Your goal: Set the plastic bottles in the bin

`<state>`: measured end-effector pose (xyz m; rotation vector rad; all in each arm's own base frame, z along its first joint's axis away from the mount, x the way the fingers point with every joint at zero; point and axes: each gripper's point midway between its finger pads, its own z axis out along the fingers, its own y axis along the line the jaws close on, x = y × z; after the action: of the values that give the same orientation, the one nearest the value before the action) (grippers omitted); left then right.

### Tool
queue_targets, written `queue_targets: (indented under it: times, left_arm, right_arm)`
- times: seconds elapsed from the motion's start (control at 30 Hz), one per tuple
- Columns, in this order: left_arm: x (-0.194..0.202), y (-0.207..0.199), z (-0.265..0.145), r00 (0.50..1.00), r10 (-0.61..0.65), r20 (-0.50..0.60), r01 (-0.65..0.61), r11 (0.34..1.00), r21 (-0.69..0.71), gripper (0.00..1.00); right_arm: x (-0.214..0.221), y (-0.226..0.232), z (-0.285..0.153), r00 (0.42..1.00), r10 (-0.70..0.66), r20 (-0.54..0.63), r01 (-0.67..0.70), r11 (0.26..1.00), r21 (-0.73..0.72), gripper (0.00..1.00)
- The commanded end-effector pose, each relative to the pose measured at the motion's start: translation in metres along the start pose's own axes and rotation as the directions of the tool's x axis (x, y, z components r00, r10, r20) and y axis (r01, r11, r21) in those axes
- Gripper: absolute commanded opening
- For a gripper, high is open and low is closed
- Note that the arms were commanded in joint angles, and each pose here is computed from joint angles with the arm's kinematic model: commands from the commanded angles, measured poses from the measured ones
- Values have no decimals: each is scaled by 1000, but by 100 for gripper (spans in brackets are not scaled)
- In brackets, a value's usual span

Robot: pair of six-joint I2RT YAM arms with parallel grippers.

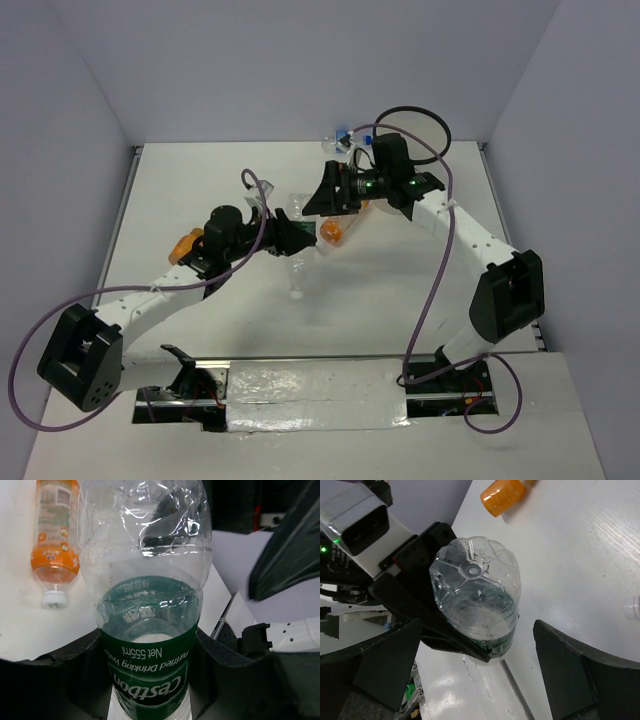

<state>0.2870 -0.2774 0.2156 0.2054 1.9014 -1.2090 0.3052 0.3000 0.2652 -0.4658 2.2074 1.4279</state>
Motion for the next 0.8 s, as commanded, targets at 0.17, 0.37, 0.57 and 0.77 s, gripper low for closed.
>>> queue_targets:
  times: [0.17, 0.37, 0.57, 0.77]
  left_arm:
    - [-26, -35, -4, 996, 47, 81, -58, 990, 132, 37]
    - [-23, -37, -3, 997, 42, 64, -50, 989, 137, 41]
    - [-22, -35, -2, 998, 37, 57, -44, 991, 129, 44]
    - [-22, -31, -1, 998, 29, 54, -34, 994, 106, 47]
  right_arm:
    - [-6, 12, 30, 999, -41, 19, 41, 999, -3, 100]
    - [-19, 14, 42, 997, -64, 35, 65, 998, -10, 97]
    - [-27, 19, 47, 994, -103, 47, 105, 994, -31, 72]
    - [-29, 29, 44, 986, -154, 60, 158, 985, -65, 34]
